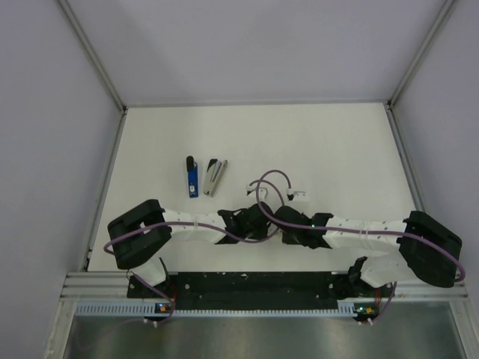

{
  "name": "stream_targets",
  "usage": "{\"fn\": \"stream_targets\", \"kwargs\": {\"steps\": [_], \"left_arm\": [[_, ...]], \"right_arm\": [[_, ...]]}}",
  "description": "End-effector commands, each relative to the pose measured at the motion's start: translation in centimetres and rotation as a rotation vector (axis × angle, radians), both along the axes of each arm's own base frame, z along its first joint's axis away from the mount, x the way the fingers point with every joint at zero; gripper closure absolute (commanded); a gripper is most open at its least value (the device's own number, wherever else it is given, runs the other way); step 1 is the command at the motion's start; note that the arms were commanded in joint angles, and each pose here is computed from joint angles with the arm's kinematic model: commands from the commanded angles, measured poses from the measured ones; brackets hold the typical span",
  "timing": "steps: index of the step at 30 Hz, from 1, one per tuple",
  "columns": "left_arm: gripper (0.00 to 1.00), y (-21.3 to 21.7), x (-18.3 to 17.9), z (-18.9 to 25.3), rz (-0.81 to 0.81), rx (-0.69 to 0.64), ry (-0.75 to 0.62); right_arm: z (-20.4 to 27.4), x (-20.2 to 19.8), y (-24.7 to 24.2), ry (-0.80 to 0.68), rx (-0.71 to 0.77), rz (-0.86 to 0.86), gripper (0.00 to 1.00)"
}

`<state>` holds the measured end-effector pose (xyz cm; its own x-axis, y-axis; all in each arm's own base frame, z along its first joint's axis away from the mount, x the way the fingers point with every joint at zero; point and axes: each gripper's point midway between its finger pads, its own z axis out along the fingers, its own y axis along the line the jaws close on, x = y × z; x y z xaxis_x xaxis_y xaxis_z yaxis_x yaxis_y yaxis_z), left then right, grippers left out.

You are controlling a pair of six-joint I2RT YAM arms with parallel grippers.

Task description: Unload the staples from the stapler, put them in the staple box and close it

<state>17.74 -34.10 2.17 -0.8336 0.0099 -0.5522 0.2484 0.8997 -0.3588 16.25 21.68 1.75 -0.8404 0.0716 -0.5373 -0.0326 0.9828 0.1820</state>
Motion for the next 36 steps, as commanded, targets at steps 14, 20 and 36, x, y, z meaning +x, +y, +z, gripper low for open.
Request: {"fn": "stream_targets", "kwargs": {"steps": [14, 20, 36], "left_arm": [[0.59, 2.3, 0.5, 2.2, 0.002, 0.109, -0.082], [0.46, 4.3, 2.2, 5.6, 0.05, 0.15, -0.177], [0.01, 11.1, 4.4, 19.4, 0.118, 0.175, -0.499]], "right_arm": [[6.7, 2.0, -4.7, -0.157, -0.013, -0.071, 0.59], [9.9, 3.3, -5.8, -0.246, 0.006, -0.075, 0.44], [18.7, 6.8, -4.0, -0.4, -0.056, 0.008, 0.01]]}}
